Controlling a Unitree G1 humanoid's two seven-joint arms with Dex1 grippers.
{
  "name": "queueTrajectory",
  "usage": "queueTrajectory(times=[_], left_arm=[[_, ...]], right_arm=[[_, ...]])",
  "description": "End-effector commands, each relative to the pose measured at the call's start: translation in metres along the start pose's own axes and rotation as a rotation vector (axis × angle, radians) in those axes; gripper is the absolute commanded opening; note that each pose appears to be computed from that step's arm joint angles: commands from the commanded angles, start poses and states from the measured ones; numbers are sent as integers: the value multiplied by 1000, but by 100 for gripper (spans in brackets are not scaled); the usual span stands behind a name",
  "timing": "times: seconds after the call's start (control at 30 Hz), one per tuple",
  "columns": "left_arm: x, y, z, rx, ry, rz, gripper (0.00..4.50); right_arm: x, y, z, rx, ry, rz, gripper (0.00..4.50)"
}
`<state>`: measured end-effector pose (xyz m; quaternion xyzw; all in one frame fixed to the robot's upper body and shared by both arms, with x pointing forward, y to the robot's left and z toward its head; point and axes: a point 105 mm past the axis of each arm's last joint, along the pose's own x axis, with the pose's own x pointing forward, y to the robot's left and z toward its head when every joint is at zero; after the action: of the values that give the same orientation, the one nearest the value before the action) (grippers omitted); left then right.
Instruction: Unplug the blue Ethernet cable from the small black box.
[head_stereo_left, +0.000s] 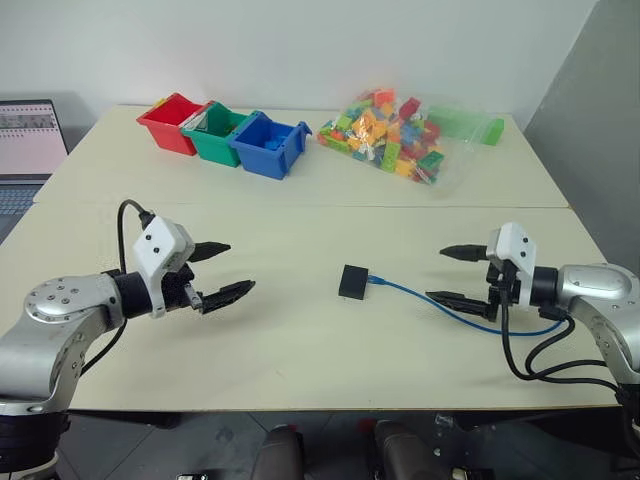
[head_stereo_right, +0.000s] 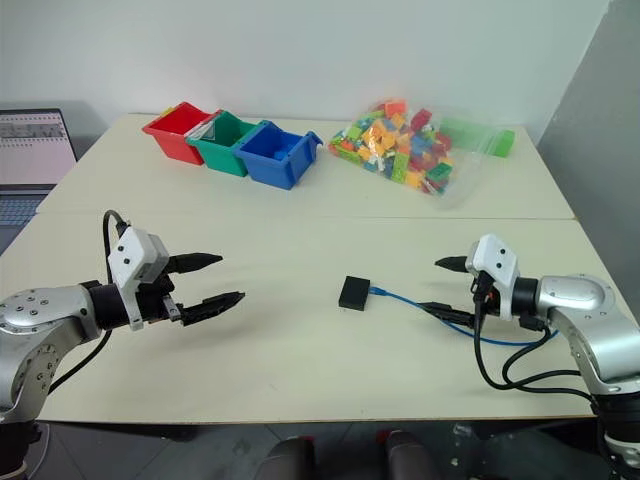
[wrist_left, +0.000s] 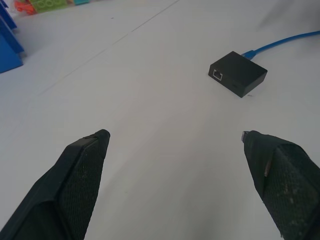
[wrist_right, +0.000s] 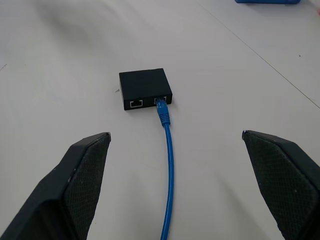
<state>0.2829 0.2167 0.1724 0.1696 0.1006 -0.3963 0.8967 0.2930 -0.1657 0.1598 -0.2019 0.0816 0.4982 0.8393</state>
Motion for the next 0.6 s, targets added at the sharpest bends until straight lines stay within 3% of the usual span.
queueTrajectory(times=[0.03,0.4,0.6], left_arm=[[-6,-5,19,36,-52,-38,450],[-5,-7,12,43,-15,-37,450],[0,-24,-3,50,52,-138,450]], right_arm=[[-7,-4,12,-41,-24,-13,447],[-1,-2,3,-25,3,-7,447],[37,1,-6,-23,-8,10,447]])
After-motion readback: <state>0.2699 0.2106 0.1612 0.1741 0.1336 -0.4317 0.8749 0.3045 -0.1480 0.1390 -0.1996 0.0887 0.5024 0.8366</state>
